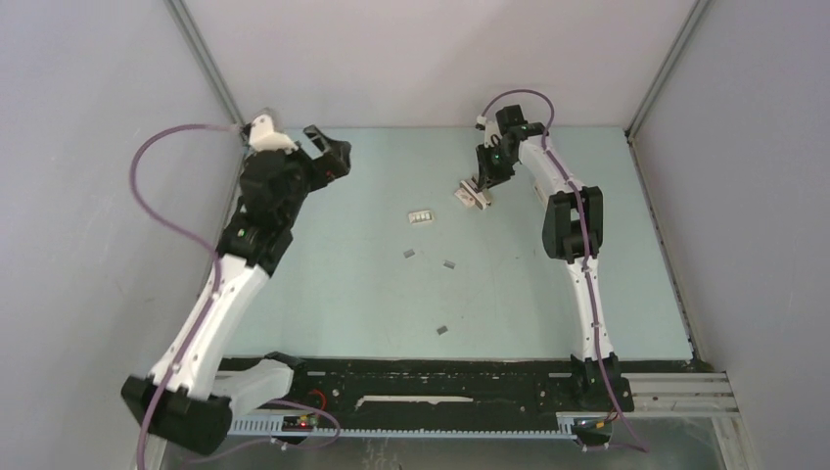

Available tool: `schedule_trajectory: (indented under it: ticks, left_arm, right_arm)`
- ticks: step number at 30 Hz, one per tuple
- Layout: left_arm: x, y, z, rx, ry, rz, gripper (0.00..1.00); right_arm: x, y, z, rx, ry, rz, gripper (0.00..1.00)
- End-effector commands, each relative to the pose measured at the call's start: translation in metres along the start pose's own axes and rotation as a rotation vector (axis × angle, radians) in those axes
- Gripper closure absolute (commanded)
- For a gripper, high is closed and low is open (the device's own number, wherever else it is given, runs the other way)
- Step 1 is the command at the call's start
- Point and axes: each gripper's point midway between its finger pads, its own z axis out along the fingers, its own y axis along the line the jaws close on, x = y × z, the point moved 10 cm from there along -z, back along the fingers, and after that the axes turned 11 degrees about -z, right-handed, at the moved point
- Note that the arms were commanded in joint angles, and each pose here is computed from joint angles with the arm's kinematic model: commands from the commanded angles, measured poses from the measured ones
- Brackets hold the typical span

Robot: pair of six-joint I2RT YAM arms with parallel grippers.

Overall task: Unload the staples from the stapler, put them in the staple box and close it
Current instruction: Pick up the stapler from the center of the board.

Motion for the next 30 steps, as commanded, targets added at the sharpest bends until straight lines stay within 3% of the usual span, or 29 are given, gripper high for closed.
schedule_trajectory:
  ticks: [1, 6, 9, 17, 30]
  left_arm:
    - [-0.014, 0.024, -0.036, -0.067, -0.233, 0.134, 0.0]
    - [0.007, 0.046, -0.052, -0.009, -0.298, 0.009, 0.0]
    - [0.026, 0.052, -0.049, 0.07, -0.256, -0.084, 0.0]
    - [0.066, 0.048, -0.013, 0.2, -0.035, -0.285, 0.04]
    - [0.123, 0.007, 0.065, 0.326, 0.374, -0.346, 0.03]
  right_arm:
    - [0.0, 0.003, 0.003, 0.045, 0.033, -0.021, 0.66]
    - [0.002, 0.005, 0.004, 0.061, 0.051, -0.029, 0.66]
    - [0.007, 0.003, 0.002, 0.073, 0.067, -0.038, 0.77]
    - [0.023, -0.008, -0.017, 0.059, 0.041, 0.0, 0.86]
    - [0.043, -0.008, -0.044, -0.004, -0.032, 0.039, 0.89]
